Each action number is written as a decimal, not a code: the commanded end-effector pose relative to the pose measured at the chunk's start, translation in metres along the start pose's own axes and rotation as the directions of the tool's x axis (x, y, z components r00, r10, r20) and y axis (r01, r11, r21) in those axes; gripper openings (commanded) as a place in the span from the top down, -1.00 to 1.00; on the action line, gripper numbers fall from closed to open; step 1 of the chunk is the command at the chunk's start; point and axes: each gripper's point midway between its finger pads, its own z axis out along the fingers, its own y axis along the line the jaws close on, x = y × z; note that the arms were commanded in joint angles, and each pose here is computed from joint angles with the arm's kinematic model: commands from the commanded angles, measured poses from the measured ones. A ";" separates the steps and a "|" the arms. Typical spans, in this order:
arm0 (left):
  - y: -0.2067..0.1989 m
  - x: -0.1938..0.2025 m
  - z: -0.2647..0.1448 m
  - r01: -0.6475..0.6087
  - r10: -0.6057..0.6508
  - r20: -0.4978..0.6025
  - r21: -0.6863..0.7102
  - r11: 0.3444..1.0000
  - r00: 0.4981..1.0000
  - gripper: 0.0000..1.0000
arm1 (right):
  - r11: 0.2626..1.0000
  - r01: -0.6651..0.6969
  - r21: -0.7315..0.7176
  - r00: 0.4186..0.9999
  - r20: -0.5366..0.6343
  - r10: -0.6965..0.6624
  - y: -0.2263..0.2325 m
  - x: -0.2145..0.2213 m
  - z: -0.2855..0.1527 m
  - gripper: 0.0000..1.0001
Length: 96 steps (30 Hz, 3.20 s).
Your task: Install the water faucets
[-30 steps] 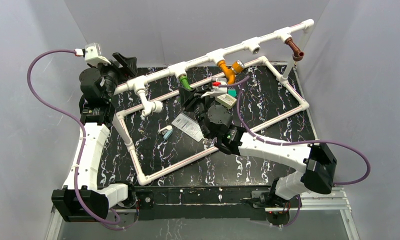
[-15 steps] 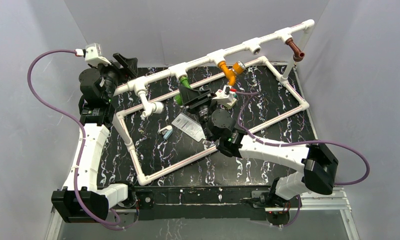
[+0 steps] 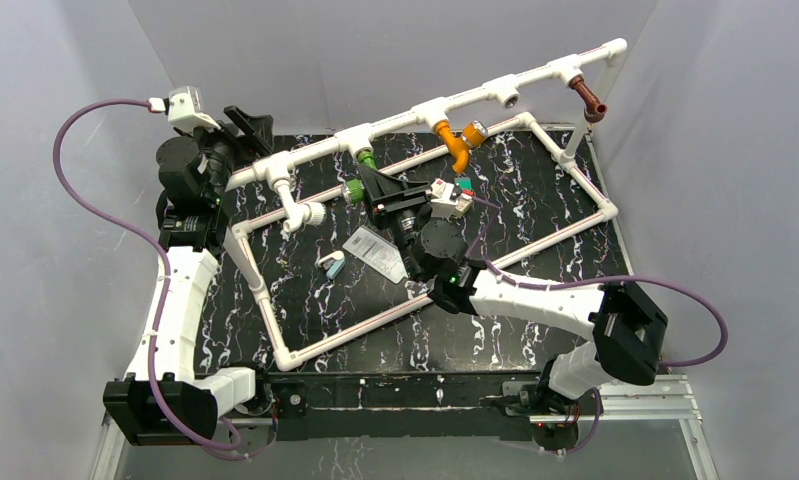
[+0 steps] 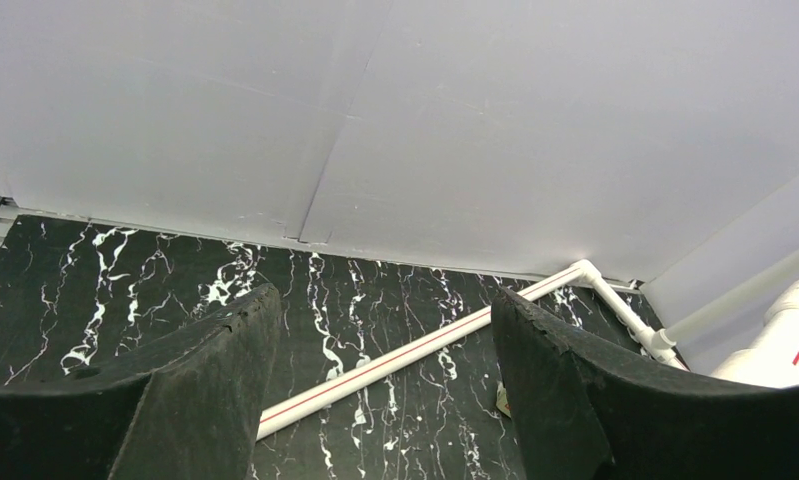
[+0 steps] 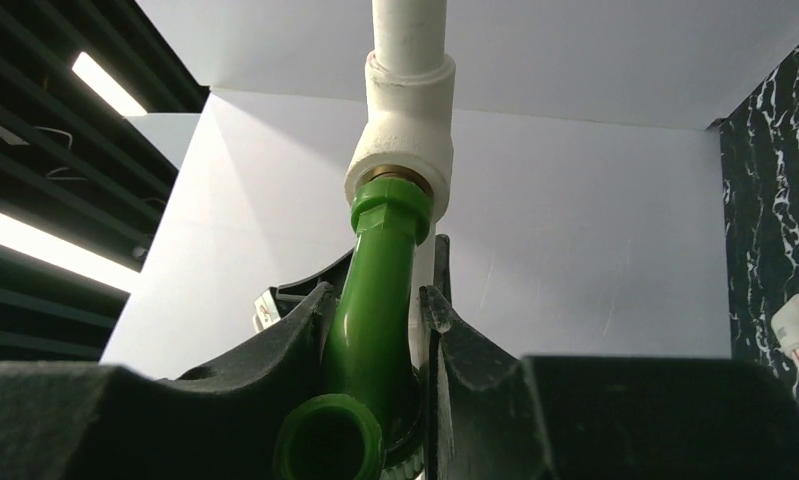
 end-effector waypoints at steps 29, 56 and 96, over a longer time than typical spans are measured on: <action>0.077 0.152 -0.024 -0.011 -0.106 -0.448 -0.251 0.968 0.888 -0.49 | 0.958 0.272 -0.094 0.926 -0.247 -0.287 0.033 -0.002 -0.065 -0.75; 0.076 0.160 -0.021 0.025 -0.139 -0.466 -0.243 0.970 0.874 -0.50 | -0.411 0.750 -0.518 -0.440 0.073 -0.895 0.047 -0.069 -0.115 -0.79; 0.079 0.162 -0.020 0.040 -0.157 -0.470 -0.250 0.967 0.869 -0.50 | -0.991 0.133 0.005 -0.875 0.471 -0.115 0.050 -0.014 -0.016 -0.73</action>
